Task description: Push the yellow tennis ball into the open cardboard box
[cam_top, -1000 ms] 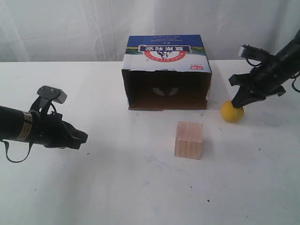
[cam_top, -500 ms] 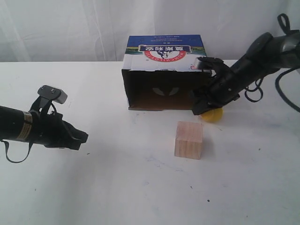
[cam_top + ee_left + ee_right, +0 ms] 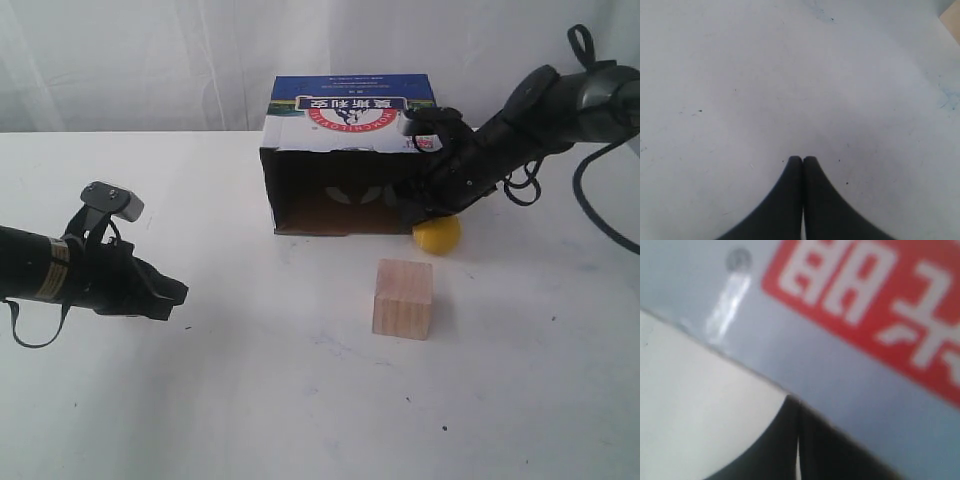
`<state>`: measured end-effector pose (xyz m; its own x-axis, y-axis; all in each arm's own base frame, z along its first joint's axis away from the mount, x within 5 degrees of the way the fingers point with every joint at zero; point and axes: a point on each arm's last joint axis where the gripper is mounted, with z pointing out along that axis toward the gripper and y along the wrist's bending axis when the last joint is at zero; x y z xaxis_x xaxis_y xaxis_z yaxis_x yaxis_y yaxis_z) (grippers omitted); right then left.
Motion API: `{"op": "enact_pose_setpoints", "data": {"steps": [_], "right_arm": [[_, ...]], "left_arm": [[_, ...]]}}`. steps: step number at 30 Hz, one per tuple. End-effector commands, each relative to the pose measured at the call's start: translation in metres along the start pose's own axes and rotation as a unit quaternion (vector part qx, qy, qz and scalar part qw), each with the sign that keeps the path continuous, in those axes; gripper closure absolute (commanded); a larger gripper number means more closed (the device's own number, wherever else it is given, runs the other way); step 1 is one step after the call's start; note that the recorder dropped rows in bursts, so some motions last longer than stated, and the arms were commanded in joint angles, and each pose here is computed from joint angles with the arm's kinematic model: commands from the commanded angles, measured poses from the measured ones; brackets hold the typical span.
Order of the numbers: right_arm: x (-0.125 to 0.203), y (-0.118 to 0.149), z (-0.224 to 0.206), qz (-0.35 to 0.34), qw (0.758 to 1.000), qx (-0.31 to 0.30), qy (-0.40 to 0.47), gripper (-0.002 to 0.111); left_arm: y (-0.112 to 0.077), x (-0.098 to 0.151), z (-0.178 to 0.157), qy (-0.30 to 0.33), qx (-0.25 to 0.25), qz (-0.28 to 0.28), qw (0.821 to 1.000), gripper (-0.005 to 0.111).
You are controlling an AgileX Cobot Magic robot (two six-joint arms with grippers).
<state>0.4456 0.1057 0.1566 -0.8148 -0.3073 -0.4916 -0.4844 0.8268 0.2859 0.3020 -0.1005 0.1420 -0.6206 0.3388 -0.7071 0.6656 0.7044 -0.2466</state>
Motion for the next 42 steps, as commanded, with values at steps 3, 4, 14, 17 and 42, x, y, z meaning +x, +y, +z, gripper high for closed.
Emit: {"op": "enact_pose_setpoints", "data": {"steps": [3, 4, 14, 17, 42], "right_arm": [[-0.024, 0.016, -0.044, -0.04, 0.998, 0.012, -0.05, 0.108], [-0.024, 0.02, -0.049, -0.044, 0.998, 0.005, -0.046, 0.108], [0.01, 0.008, -0.046, -0.027, 0.995, 0.064, 0.075, 0.108], [0.013, 0.005, -0.044, -0.03, 0.993, 0.079, 0.077, 0.108], [-0.004, 0.035, 0.009, -0.096, 0.991, 0.089, -0.019, 0.108]], "left_arm": [[-0.001, 0.0, -0.002, -0.002, 0.0, 0.001, 1.0, 0.107], [-0.001, 0.0, -0.002, -0.002, 0.0, 0.001, 1.0, 0.107], [-0.001, 0.0, -0.002, -0.001, 0.0, 0.002, 1.0, 0.107], [-0.001, 0.0, -0.002, -0.002, 0.0, 0.003, 1.0, 0.107], [-0.002, -0.003, -0.002, -0.021, 0.004, 0.0, 1.0, 0.107]]}}
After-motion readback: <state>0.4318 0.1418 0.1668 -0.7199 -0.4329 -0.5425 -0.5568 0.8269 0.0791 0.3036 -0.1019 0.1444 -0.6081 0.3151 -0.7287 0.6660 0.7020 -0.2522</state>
